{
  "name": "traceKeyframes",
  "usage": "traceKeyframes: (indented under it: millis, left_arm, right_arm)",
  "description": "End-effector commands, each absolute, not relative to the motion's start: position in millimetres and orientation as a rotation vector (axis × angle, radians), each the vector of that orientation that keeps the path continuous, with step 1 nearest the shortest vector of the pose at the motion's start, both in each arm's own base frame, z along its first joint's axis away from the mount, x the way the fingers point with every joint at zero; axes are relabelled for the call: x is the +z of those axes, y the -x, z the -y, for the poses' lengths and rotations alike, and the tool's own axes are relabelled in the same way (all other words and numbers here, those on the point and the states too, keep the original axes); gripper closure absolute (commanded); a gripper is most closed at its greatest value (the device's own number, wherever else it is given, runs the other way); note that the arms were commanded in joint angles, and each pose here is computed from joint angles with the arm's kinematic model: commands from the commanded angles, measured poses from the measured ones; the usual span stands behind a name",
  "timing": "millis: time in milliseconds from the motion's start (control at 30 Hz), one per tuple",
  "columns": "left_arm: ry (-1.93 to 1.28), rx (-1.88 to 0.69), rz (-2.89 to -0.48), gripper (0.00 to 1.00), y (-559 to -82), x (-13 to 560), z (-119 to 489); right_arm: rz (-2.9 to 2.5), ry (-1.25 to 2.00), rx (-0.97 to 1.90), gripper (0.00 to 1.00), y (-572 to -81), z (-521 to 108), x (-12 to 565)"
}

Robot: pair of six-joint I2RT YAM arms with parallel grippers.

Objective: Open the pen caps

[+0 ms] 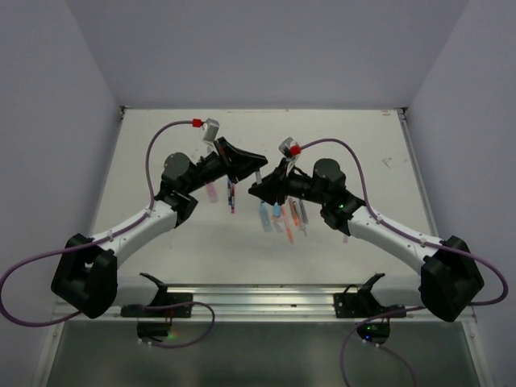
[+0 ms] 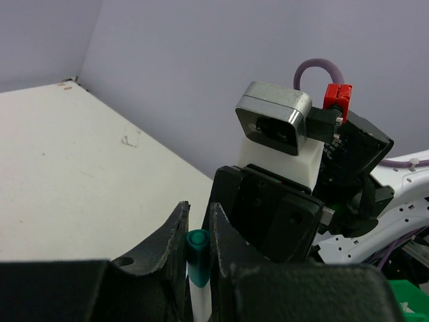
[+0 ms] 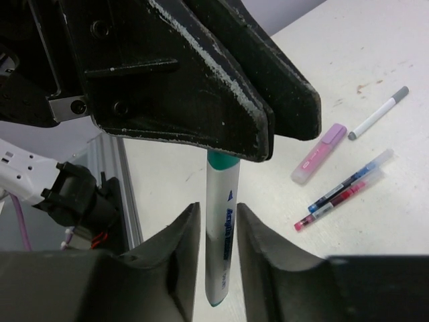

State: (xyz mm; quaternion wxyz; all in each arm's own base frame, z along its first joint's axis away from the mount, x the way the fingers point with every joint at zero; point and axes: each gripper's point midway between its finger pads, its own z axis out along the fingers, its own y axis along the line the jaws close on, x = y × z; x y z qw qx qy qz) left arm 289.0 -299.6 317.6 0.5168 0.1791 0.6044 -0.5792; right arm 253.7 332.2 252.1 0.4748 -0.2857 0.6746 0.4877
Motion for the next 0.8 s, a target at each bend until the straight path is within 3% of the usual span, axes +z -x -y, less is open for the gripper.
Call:
traceKeyframes:
  millis: [0,100,133,767]
  left_arm:
    - [-0.401,-1.394,-1.374,1.00,-288.5,334.3,293.3]
    - [-0.371,-1.416,-1.360,1.00,-289.0,337.0,290.0]
    - [-0.359,-1.419,-1.358,1.00,-290.6,336.0,287.1]
    - [-0.251,-1.246,-1.005,1.00,-325.1,452.0,245.9]
  right_arm:
    - [-1.575,0.712,1.209,0.71,-253.9,-334.2,272.0]
    - [-1.586,0.720,1.196,0.95,-253.7,-332.9,267.9]
    - [-1.595,0.723,1.192,0.99,-253.9,-332.8,264.6]
    - [-1.859,0.863,1.283,1.00,-221.1,-331.0,163.1]
